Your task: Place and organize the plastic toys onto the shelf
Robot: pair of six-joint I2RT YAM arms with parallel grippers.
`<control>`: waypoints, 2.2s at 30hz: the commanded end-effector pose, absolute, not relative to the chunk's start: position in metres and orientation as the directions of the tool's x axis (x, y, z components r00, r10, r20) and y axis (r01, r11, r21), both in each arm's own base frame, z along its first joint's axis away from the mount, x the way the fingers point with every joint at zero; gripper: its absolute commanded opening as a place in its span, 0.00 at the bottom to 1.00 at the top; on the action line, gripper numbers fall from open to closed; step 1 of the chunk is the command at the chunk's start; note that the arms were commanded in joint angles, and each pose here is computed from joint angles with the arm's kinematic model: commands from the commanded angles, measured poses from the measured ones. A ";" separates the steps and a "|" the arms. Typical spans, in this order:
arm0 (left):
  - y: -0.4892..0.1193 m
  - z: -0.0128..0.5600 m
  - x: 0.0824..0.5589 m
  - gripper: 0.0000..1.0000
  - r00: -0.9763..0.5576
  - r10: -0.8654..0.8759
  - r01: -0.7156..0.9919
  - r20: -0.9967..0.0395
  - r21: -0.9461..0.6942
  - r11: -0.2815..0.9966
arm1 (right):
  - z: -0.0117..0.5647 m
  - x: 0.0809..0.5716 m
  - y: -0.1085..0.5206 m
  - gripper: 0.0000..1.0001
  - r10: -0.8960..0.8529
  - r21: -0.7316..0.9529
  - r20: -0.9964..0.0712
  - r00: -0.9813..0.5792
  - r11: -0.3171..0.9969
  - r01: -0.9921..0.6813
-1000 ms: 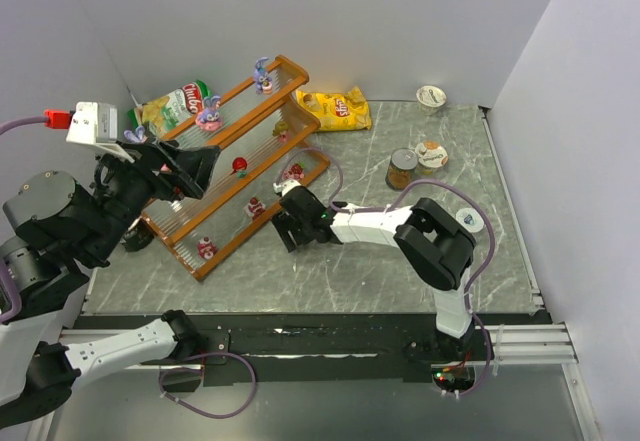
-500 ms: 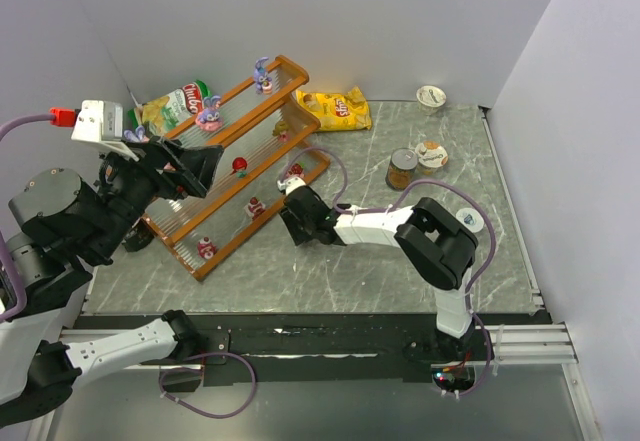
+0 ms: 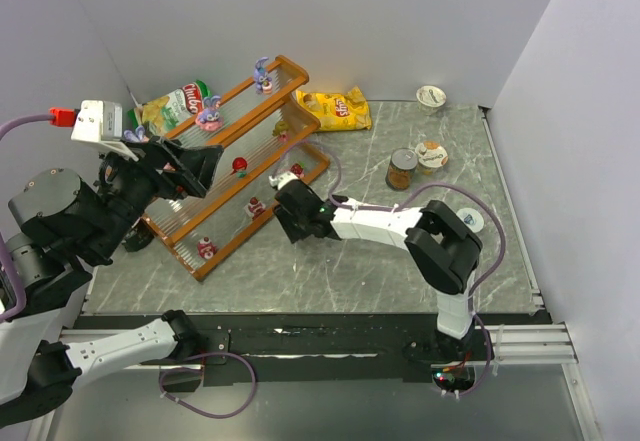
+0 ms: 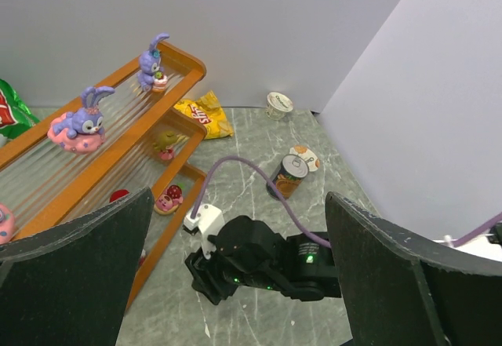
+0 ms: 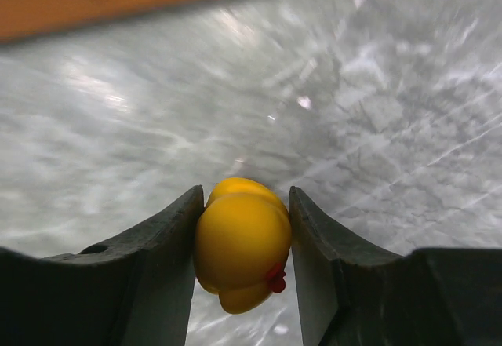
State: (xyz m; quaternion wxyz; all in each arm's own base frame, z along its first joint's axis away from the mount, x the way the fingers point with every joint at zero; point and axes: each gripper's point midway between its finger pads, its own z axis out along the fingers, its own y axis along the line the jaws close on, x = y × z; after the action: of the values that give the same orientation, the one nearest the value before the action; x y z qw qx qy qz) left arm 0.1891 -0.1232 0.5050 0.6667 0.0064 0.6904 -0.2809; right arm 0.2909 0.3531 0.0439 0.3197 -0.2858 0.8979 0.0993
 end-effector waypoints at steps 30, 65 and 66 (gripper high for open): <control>-0.072 0.517 0.159 0.96 -0.090 -0.435 0.322 -0.896 -0.439 0.839 | 0.251 0.288 0.545 0.02 -0.229 0.106 -0.888 -0.398 0.741 -0.664; -0.059 0.506 0.150 0.96 -0.092 -0.450 0.304 -0.889 -0.455 0.837 | 0.217 0.287 0.614 0.07 -0.243 0.040 -0.933 -0.266 0.664 -0.747; -0.059 0.506 0.150 0.96 -0.091 -0.452 0.305 -0.887 -0.457 0.836 | 0.216 0.288 0.614 0.07 -0.245 0.037 -0.933 -0.264 0.664 -0.747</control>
State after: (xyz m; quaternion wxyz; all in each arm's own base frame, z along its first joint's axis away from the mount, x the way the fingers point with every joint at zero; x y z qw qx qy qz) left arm 0.1510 -0.0621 0.5044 0.6689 -0.0466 0.6873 -0.2795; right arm 0.2903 0.5988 0.2052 0.4903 -0.3257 0.7748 0.2308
